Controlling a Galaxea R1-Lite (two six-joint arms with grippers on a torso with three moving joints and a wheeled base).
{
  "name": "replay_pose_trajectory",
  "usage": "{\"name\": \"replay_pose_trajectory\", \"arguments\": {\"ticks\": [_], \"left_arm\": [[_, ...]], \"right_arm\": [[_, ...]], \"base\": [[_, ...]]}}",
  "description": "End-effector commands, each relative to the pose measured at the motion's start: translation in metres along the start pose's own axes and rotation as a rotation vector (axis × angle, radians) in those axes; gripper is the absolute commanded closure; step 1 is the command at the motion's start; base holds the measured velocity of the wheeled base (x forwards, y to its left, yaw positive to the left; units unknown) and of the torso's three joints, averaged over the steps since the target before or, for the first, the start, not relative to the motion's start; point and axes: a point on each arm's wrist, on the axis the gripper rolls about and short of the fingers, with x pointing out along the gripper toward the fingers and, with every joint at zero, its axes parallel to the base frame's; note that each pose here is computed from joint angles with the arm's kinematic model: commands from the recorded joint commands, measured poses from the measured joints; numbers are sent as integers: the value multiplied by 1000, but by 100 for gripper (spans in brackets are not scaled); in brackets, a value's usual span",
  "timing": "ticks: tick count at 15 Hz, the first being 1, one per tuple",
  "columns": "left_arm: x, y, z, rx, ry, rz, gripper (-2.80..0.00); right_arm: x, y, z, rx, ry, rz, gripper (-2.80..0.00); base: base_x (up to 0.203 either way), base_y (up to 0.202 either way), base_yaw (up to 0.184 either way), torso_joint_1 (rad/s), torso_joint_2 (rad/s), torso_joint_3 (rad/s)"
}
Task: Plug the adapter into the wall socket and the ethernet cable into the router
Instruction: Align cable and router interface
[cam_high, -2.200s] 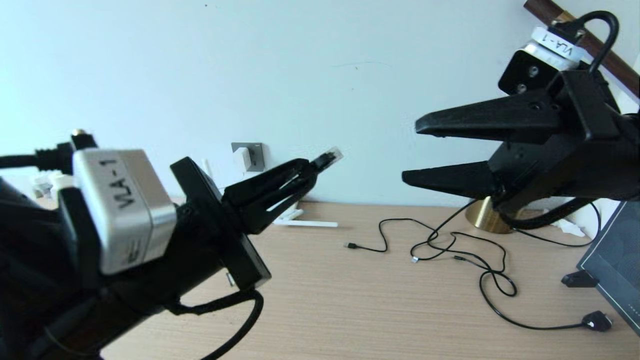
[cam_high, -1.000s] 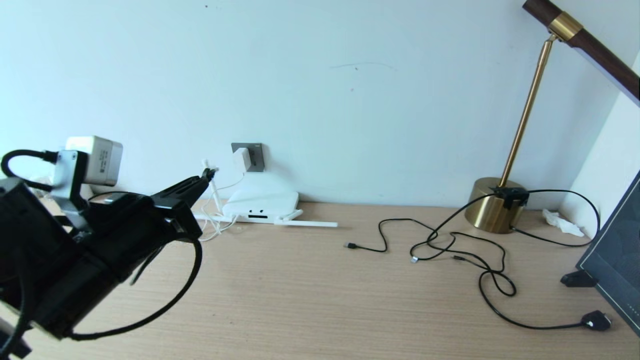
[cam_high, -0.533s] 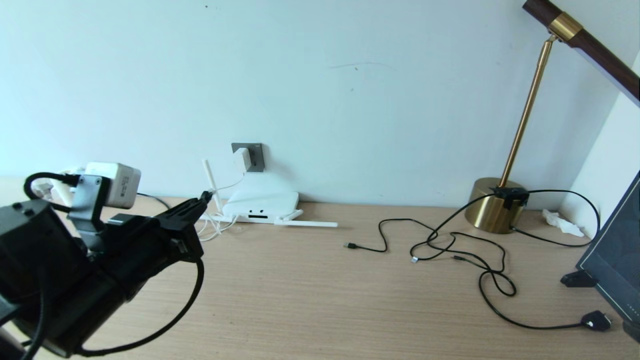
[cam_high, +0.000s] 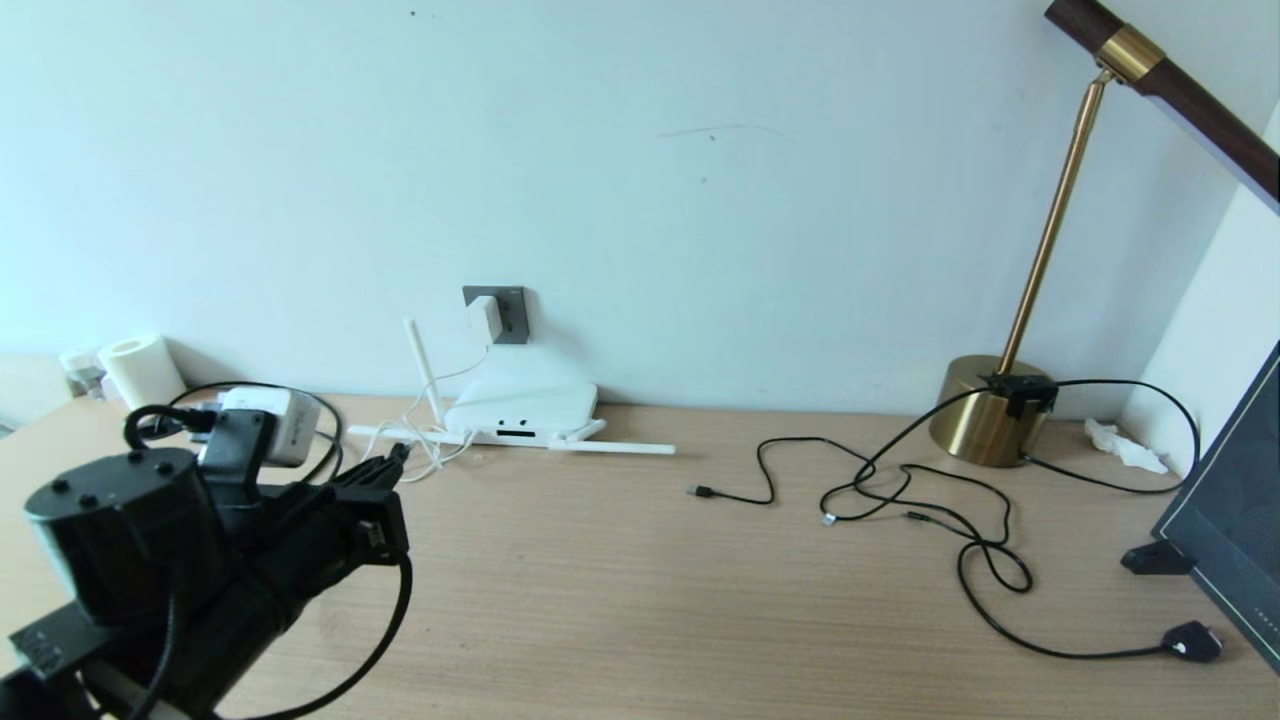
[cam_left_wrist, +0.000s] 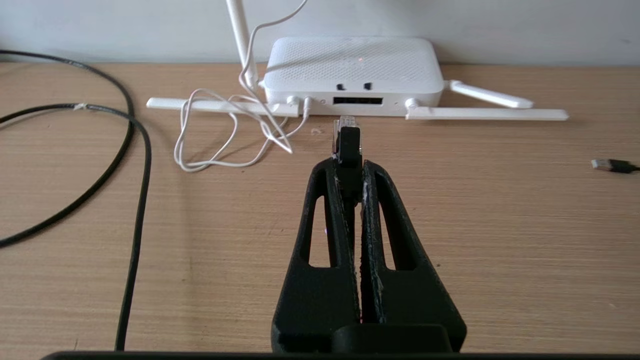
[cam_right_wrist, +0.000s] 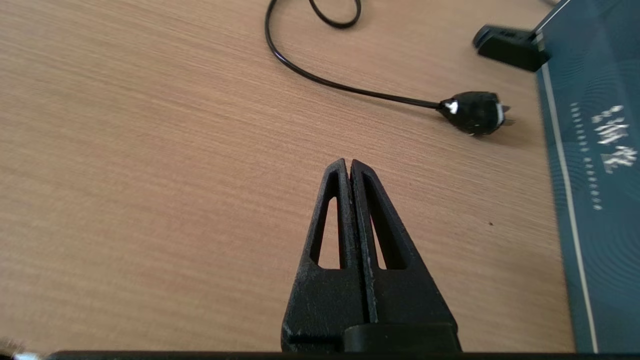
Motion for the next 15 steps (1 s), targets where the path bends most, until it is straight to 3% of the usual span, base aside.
{"name": "replay_pose_trajectory", "arguments": {"ticks": [1, 2, 4, 7, 12, 15], "left_arm": [[11, 4, -16, 11, 54, 33, 0], [16, 6, -24, 13, 73, 47, 0], [30, 8, -38, 9, 78, 72, 0], [49, 10, -58, 23, 69, 98, 0], [48, 11, -58, 30, 61, 100, 0], [39, 15, -51, 26, 41, 106, 0]], "right_arm": [[-18, 7, -4, -43, -134, -51, 0], [-21, 8, -7, -43, -124, -85, 0], [-21, 6, -14, -16, 6, -194, 0], [-22, 7, -14, -10, 17, -195, 0], [-21, 7, -16, 93, 10, -224, 0], [-19, 6, -18, 94, 40, -149, 0]], "base": [[0, 0, 0, 0, 0, 0], [0, 0, 0, 0, 0, 0], [0, 0, 0, 0, 0, 0], [0, 0, 0, 0, 0, 0], [0, 0, 0, 0, 0, 0], [0, 0, 0, 0, 0, 0]]}}
